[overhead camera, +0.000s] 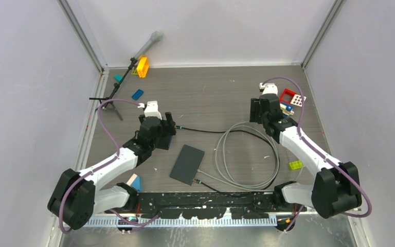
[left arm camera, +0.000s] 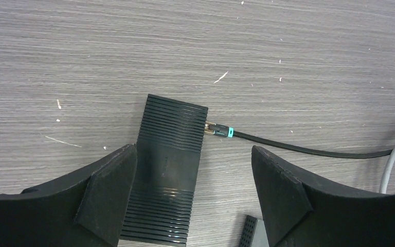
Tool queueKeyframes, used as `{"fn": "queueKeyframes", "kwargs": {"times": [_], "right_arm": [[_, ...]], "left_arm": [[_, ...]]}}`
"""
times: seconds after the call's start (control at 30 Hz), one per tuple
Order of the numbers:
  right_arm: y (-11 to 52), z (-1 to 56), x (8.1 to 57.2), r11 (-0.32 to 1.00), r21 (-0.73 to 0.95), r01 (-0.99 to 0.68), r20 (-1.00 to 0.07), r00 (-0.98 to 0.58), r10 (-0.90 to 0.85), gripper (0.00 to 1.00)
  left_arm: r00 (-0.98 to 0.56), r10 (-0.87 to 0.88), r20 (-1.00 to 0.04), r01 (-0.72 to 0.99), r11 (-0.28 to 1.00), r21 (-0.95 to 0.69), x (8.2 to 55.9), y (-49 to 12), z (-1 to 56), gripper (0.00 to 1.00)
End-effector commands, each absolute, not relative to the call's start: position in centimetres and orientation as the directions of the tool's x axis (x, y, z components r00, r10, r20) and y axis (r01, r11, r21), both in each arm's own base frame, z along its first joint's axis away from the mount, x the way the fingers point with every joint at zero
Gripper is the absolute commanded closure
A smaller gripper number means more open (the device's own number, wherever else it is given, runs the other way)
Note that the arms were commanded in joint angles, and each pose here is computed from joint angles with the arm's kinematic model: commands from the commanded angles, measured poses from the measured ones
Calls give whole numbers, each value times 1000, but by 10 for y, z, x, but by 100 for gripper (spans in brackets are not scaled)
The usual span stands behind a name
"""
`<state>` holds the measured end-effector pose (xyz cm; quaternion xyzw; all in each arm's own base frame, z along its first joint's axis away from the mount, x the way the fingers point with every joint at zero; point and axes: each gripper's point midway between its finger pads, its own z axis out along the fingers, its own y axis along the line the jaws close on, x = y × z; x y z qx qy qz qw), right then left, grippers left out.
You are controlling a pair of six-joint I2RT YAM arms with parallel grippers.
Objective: Insert the plug into the switch port
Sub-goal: Pick up the connector from the center of the board.
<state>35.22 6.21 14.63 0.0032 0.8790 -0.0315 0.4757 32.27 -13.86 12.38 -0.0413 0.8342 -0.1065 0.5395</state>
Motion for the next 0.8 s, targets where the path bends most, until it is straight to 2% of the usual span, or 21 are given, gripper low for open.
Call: {"fn": "queueKeyframes", "kwargs": {"times": [0.0,0.37,0.57,0.7,0.77], "right_arm": [[39,124,353,996,-46,75,-792,-611,10,36],[28,76,354,997,-78,30,-685,-728,-32,38],[22,40,350,991,-131,4,-589,-805,-75,41],[19,32,353,987,-159,-7,-571,-815,-98,47],[21,35,353,989,-150,-14,-578,-810,-99,56]], "left_arm": [[-357,-200,-913,48,972,-231,337,-141,141,17],[-402,-179,-898,63,973,-222,342,-150,127,18],[-402,-173,-899,63,974,-215,342,-149,126,18],[-407,-168,-898,64,975,-212,343,-150,125,18],[-410,-167,-897,65,975,-211,343,-151,124,19]]}}
